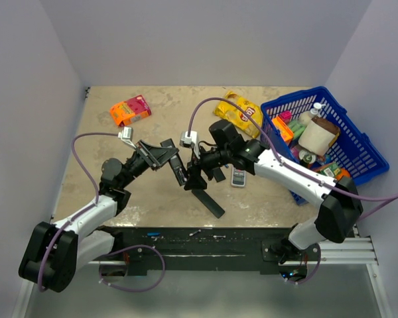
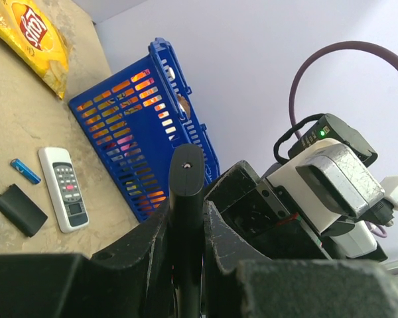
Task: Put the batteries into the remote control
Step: Load the battery into the remote control, then pick up the battery from the center of the board, then place the battery at the center of the board.
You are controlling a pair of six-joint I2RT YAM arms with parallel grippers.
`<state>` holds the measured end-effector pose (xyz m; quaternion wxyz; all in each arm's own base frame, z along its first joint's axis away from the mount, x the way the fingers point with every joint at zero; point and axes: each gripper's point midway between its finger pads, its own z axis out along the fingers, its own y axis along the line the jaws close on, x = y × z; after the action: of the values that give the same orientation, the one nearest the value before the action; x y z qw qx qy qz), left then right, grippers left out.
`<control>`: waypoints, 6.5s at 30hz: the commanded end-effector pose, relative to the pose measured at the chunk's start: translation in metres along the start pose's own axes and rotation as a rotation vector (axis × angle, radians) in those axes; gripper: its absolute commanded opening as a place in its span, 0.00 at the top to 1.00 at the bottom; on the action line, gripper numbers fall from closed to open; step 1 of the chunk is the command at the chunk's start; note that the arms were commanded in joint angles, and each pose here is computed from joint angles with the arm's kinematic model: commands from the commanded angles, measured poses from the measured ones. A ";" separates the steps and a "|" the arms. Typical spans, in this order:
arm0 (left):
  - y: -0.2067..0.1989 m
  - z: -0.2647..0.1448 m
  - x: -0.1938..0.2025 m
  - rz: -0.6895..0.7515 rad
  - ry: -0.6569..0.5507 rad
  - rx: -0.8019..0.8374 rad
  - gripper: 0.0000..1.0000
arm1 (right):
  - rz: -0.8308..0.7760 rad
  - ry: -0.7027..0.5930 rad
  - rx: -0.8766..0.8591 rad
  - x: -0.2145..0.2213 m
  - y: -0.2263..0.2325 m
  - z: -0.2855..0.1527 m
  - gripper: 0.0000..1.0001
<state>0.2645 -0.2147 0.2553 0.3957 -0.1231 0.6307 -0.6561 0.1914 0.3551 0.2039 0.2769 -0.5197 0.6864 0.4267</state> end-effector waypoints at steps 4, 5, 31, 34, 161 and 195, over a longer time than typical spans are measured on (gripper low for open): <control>-0.031 0.004 -0.005 0.114 0.016 0.086 1.00 | 0.021 -0.078 -0.045 -0.028 0.006 -0.013 0.28; -0.031 0.004 -0.004 0.116 0.020 0.085 1.00 | 0.029 -0.084 -0.044 -0.029 0.006 -0.014 0.28; -0.041 0.004 -0.004 0.135 0.032 0.112 1.00 | 0.083 -0.102 -0.060 -0.032 0.003 -0.008 0.32; -0.042 0.004 -0.005 0.131 0.030 0.114 1.00 | 0.090 -0.095 -0.062 -0.029 0.003 -0.008 0.32; 0.061 -0.012 -0.024 0.412 -0.020 -0.357 1.00 | 0.526 0.556 0.907 0.165 -0.216 -0.058 0.61; 0.103 -0.083 -0.073 0.471 -0.238 -0.820 1.00 | -0.013 0.706 0.552 0.130 -0.140 0.026 0.97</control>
<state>0.2959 -0.1290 0.1795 0.5134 -0.1490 0.7843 -0.3147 0.2782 0.3042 0.0479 0.1615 -0.5135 0.8416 0.0452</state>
